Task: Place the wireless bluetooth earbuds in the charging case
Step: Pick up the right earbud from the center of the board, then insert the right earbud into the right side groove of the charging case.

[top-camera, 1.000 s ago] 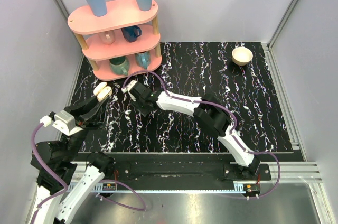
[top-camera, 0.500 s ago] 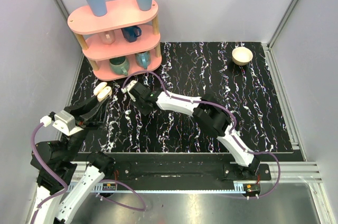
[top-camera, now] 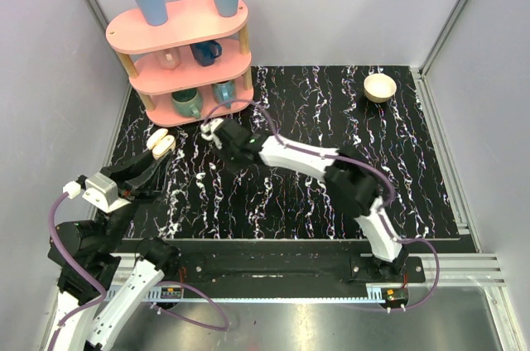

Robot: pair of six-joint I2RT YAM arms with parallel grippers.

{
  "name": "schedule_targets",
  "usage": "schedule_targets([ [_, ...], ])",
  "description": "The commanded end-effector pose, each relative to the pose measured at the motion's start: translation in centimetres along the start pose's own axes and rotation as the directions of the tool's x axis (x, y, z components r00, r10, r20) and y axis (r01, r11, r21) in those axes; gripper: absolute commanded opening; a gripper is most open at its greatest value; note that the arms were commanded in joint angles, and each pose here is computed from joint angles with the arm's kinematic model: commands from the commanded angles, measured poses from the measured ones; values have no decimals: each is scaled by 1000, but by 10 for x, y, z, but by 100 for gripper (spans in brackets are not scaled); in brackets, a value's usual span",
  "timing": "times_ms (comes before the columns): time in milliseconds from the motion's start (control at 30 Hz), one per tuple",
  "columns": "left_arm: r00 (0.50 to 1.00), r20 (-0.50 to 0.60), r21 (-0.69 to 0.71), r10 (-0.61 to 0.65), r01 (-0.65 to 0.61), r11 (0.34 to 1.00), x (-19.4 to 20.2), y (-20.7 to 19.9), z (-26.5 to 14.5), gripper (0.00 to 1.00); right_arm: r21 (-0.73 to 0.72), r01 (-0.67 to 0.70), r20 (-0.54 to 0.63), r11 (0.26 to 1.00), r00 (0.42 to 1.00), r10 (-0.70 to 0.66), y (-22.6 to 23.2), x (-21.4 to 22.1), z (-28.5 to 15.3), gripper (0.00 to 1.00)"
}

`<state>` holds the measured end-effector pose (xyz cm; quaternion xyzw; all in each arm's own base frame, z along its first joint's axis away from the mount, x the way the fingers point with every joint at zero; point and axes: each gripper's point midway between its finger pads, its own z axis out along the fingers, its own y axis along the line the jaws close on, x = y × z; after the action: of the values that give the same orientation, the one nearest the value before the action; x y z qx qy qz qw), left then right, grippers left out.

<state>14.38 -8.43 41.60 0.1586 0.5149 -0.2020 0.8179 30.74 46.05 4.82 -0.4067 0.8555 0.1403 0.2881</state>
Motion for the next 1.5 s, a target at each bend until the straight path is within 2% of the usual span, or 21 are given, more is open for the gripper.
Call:
schedule_targets([
  [0,1000,31,-12,-4,4,1000,-10,2,3,0,-120,-163,370,979,908,196,-27,-109,-145,18],
  [33,1000,28,-9,-6,6,1000,-10,2,4,0,-172,-202,366,964,896,253,-26,-105,-156,18],
  [100,1000,27,-1,-9,9,1000,-11,0,6,0,-226,-245,463,943,825,325,-45,-123,-213,19],
  [133,1000,24,2,-9,9,1000,-10,0,7,0,-292,-285,443,913,806,393,-43,-116,-221,19],
  [200,1000,19,13,-14,13,1000,-9,-2,10,0,-372,-287,561,883,689,460,-60,-133,-286,19],
  [233,1000,19,16,-17,16,1000,-9,-3,11,0,-423,-305,546,853,665,509,-58,-127,-297,19],
  [267,1000,15,27,-22,21,999,-7,-5,13,0,-445,-283,592,850,619,516,-59,-131,-332,19],
  [400,999,41,79,-29,25,997,-9,-14,21,0,-554,-193,632,810,536,560,-44,-142,-398,20],
  [433,998,51,88,-26,21,996,-10,-15,22,0,-610,-166,607,775,530,592,-35,-142,-407,20],
  [500,997,70,127,-20,11,992,-12,-22,25,0,-660,-83,634,747,473,612,-26,-150,-441,21],
  [567,998,64,173,-10,-1,985,-6,-30,27,0,-731,-26,584,682,492,645,-11,-151,-459,21],
  [700,992,124,250,1,-32,968,-12,-43,31,0,-808,90,549,582,473,689,5,-155,-490,21],
  [733,991,136,261,0,-36,965,-13,-45,31,0,-848,87,491,523,499,714,11,-153,-490,21],
  [800,986,168,293,-8,-42,955,-15,-51,31,0,-875,139,466,463,501,730,17,-156,-495,21],
  [833,985,172,300,-12,-40,953,-14,-52,31,0,-906,121,405,406,528,746,19,-154,-487,21],
  [867,985,173,316,-15,-41,948,-13,-55,31,0,-913,133,393,385,532,750,21,-154,-487,21],
  [933,985,174,333,-21,-39,942,-15,-58,33,0,-919,148,385,366,542,747,23,-154,-483,20],
  [1000,985,171,354,-21,-41,934,-15,-62,35,0,-916,124,381,381,561,735,22,-155,-475,20],
  [1233,986,157,393,-51,-15,919,-14,-69,42,0,-880,187,453,437,610,651,29,-147,-471,20],
  [1367,986,150,409,-69,1,913,-12,-71,46,0,-897,184,415,401,662,624,38,-144,-461,20],
  [1467,985,158,409,-71,0,912,-13,-71,49,0,-904,201,407,378,676,615,43,-143,-459,20],
])
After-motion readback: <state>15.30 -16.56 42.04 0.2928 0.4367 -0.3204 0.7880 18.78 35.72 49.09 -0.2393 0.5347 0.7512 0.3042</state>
